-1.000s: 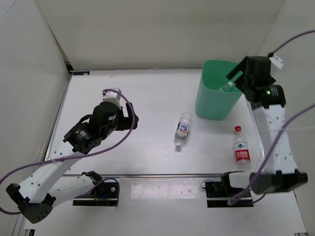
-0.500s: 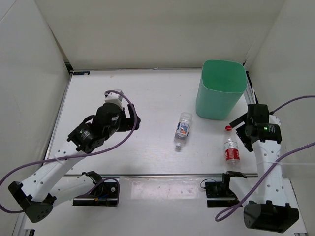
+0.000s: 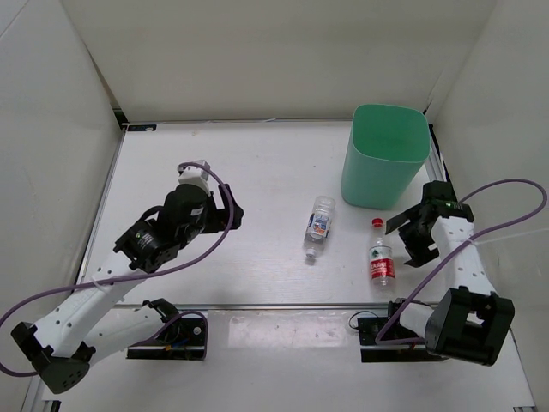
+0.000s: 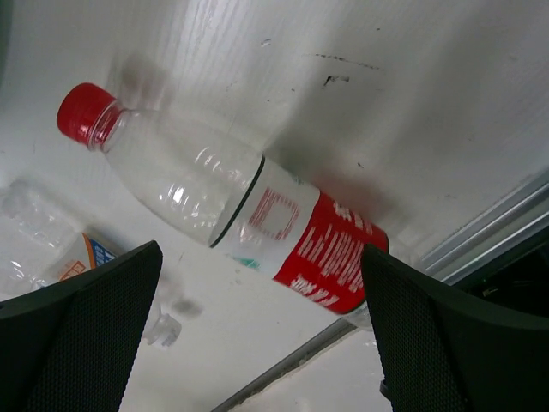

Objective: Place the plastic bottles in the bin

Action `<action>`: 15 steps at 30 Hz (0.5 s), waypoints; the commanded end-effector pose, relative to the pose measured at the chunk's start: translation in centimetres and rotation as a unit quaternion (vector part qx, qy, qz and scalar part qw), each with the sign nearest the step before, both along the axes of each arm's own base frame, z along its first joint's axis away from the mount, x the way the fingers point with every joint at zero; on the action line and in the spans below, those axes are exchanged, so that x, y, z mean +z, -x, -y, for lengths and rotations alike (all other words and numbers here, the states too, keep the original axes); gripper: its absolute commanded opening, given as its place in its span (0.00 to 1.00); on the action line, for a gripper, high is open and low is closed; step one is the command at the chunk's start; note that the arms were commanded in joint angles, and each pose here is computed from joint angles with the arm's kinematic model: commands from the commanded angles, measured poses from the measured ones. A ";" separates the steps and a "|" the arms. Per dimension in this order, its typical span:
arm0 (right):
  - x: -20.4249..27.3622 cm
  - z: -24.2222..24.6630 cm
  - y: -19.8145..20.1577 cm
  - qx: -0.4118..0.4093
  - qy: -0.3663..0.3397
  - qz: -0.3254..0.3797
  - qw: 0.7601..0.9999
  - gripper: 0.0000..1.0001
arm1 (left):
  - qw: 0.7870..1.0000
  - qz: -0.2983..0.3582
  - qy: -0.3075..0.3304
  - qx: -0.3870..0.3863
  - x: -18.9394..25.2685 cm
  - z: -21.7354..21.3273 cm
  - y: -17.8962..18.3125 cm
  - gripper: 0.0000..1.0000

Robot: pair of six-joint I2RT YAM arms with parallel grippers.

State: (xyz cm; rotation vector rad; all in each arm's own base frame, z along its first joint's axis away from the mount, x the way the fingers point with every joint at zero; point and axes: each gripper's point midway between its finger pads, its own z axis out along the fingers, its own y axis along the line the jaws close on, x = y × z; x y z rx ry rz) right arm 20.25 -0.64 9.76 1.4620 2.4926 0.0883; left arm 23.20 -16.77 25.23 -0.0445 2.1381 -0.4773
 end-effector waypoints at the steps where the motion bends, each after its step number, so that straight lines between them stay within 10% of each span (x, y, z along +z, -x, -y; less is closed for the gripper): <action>1: -0.4 -0.9 -1.5 0.020 -0.023 0.024 0.999 1.00 | 1.000 -0.003 0.014 0.015 0.1 -0.6 0.4 1.00; 15: -4.1 -7.5 -1.7 0.145 -0.023 0.016 0.989 1.00 | 0.999 -0.029 -0.004 0.035 -1.1 -2.1 1.5 1.00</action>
